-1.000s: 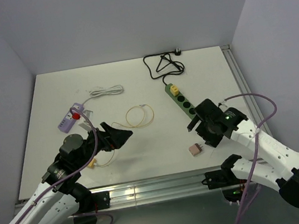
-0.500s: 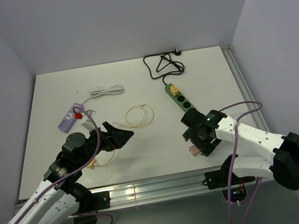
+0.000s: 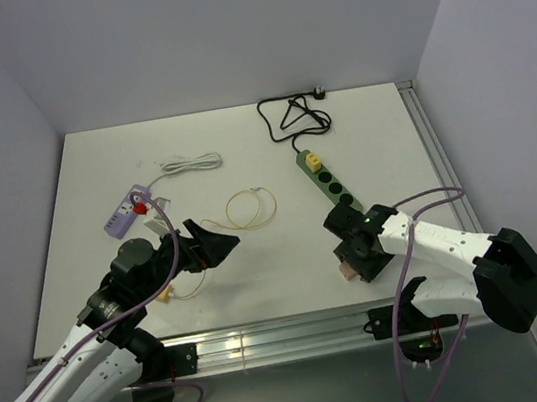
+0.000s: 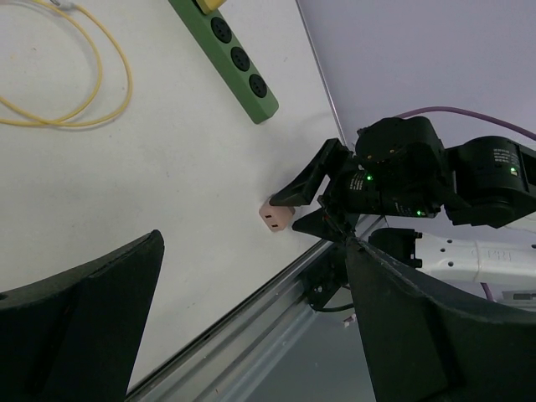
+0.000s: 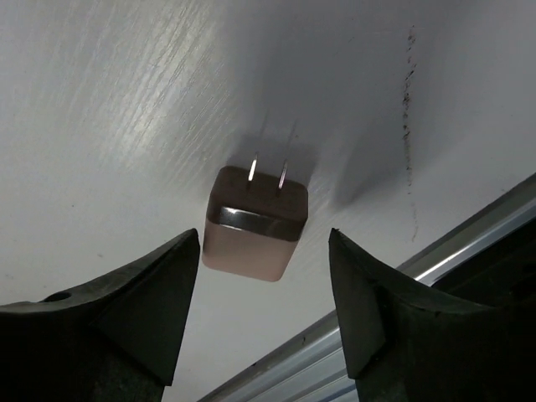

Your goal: Insert the plug

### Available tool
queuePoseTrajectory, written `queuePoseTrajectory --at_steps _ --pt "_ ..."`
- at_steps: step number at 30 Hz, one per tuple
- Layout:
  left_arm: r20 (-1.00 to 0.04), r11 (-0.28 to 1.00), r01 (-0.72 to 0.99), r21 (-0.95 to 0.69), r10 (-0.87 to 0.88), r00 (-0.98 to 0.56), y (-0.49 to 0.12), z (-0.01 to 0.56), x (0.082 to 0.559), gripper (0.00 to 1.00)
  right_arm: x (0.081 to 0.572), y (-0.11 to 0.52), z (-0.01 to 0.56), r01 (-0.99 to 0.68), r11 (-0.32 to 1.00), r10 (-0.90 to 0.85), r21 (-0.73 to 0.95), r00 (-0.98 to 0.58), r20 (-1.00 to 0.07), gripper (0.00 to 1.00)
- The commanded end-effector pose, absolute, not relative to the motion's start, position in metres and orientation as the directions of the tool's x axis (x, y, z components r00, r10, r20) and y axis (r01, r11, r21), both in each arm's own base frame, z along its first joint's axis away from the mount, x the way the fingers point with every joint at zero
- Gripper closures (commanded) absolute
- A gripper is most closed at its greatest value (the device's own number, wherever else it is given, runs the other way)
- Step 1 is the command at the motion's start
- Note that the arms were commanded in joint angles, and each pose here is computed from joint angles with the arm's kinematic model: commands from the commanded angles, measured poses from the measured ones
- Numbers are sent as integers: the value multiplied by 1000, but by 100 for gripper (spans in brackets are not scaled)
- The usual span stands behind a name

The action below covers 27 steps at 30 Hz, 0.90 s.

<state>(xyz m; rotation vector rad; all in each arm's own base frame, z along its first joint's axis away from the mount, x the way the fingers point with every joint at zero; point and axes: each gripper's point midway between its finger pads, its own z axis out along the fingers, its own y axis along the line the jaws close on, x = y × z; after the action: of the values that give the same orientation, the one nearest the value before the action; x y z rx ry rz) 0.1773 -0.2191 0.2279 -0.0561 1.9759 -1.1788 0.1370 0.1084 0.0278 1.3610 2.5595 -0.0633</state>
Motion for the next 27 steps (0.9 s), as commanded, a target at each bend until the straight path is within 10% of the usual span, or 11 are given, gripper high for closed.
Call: queuePoseTrajectory --at_steps 1,5,11,17,21,27 --pt "-635 545 374 -750 -437 -637 -218 247 180 5 148 106 23 826 552 815 112 -506 -281 32" --pt "-632 542 374 -753 -435 -642 -219 247 179 5 153 111 15 805 584 795 104 -540 -278 44" --pt "-631 548 366 -752 -438 -640 -216 245 178 5 151 120 7 742 666 731 76 -628 -268 97" --pt "-641 563 373 -737 -409 -649 -218 245 178 6 176 145 41 531 824 565 200 -741 -363 100" --pt "-655 576 390 -719 -374 -656 -222 255 179 6 195 188 98 92 950 240 300 -829 -505 100" --pt "-654 508 462 -727 -308 -691 -238 277 169 11 185 255 174 -484 795 -139 366 -733 -666 100"
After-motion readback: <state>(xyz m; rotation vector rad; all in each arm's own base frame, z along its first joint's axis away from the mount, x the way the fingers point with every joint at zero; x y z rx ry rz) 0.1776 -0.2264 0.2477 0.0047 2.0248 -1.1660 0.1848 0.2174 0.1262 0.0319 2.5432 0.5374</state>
